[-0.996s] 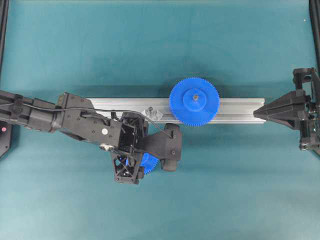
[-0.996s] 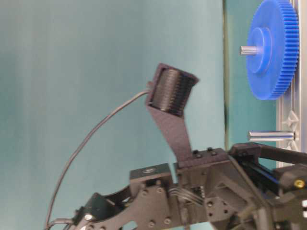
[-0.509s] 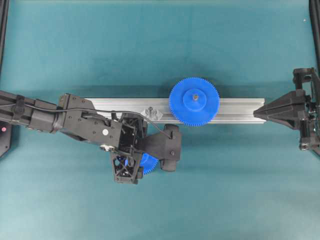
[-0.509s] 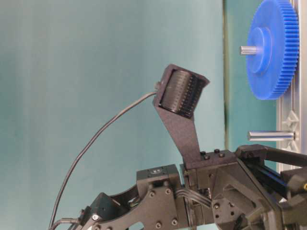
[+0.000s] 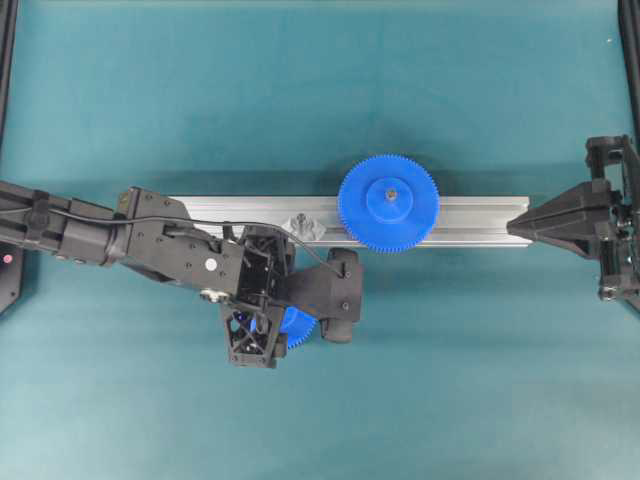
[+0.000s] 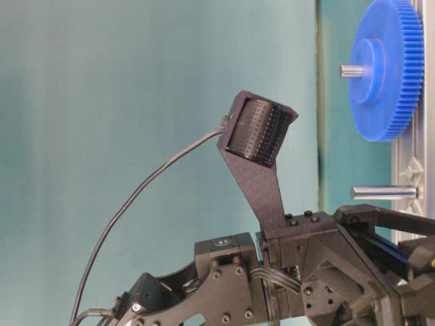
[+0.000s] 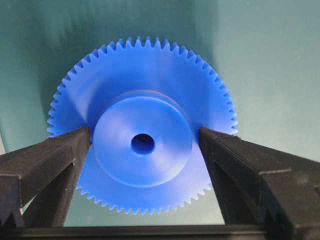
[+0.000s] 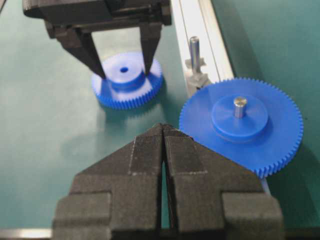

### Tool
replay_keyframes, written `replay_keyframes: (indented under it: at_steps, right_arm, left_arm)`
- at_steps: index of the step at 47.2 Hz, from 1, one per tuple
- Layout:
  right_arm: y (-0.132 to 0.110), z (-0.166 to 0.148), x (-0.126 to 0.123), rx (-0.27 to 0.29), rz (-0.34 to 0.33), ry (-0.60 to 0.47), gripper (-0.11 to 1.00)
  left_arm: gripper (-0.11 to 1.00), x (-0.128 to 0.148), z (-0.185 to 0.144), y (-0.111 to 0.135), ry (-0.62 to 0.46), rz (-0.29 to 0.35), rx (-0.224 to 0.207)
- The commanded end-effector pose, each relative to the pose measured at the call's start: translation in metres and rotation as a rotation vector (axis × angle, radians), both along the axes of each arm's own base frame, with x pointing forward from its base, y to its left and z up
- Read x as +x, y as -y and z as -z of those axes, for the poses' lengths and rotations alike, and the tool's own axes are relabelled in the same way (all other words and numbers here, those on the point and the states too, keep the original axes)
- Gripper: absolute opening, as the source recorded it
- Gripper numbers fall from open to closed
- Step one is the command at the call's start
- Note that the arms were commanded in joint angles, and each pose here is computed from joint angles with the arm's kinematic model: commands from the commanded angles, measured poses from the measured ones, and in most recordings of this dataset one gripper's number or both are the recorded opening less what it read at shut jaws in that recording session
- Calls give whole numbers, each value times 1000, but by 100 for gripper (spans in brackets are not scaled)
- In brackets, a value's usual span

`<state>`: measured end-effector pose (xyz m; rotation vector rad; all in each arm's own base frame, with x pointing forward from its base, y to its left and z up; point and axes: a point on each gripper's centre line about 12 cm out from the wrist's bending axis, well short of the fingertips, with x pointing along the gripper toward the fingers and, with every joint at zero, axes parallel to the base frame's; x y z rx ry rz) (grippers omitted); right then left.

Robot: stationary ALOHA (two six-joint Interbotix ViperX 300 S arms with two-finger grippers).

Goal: Find the location of the shaft and insert the small gear.

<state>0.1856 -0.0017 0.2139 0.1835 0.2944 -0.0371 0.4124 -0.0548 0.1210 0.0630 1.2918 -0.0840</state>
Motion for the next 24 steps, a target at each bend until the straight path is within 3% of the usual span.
replay_keyframes:
  at_steps: [1, 24]
  right_arm:
    - [0, -4, 2, 7, 4, 15, -2]
    - [0, -4, 2, 9, 5, 15, -2]
  left_arm:
    - [93, 3, -7, 2, 23, 1, -3]
    - [89, 3, -6, 2, 23, -2, -4]
